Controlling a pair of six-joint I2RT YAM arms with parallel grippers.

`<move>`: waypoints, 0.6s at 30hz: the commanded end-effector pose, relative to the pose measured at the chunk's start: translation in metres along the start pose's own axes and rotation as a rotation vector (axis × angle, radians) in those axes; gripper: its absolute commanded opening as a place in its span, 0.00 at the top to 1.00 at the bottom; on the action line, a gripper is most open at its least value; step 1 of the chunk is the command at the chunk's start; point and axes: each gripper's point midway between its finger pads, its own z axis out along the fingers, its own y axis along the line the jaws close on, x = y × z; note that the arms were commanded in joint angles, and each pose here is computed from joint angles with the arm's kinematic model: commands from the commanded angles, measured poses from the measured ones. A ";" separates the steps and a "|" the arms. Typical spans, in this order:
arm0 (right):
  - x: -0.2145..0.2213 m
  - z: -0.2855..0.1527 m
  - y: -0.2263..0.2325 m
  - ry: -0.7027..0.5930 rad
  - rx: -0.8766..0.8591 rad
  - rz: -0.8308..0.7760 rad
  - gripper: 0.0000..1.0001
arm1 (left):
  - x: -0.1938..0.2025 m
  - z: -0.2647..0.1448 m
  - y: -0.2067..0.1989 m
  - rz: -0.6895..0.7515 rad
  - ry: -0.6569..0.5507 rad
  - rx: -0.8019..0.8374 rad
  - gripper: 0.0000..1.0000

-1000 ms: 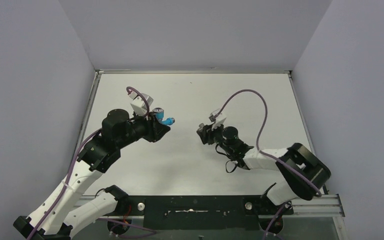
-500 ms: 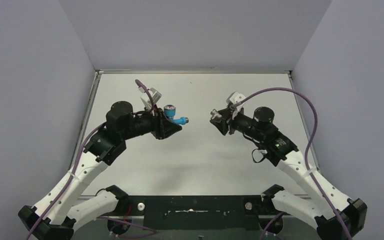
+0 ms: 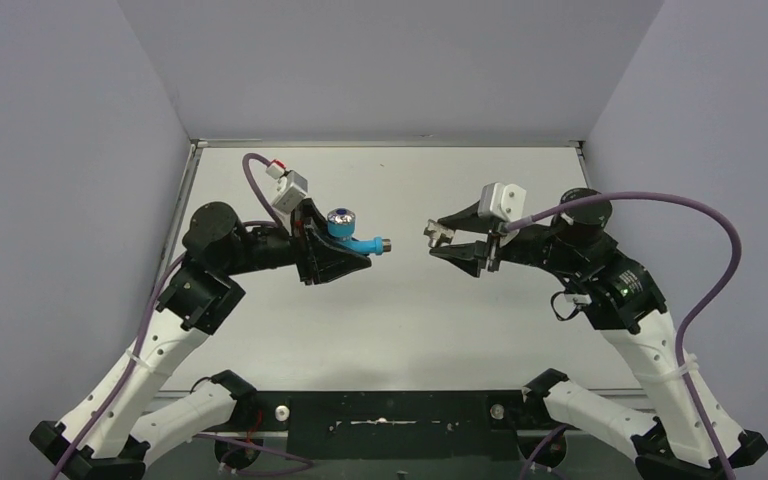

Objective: Install the water faucets
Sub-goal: Pick up the adaptor at the center of the board.

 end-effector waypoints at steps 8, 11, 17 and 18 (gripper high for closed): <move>-0.033 0.000 0.028 0.074 -0.137 -0.096 1.00 | -0.035 -0.009 -0.039 0.145 -0.049 0.108 1.00; -0.033 0.005 0.039 0.115 -0.161 -0.107 1.00 | -0.034 -0.010 -0.039 0.149 -0.053 0.109 1.00; -0.055 0.005 0.042 0.076 -0.137 -0.140 1.00 | -0.028 -0.010 -0.043 0.152 -0.031 0.146 1.00; -0.056 0.005 0.040 0.074 -0.122 -0.144 1.00 | -0.028 -0.011 -0.045 0.156 -0.031 0.153 1.00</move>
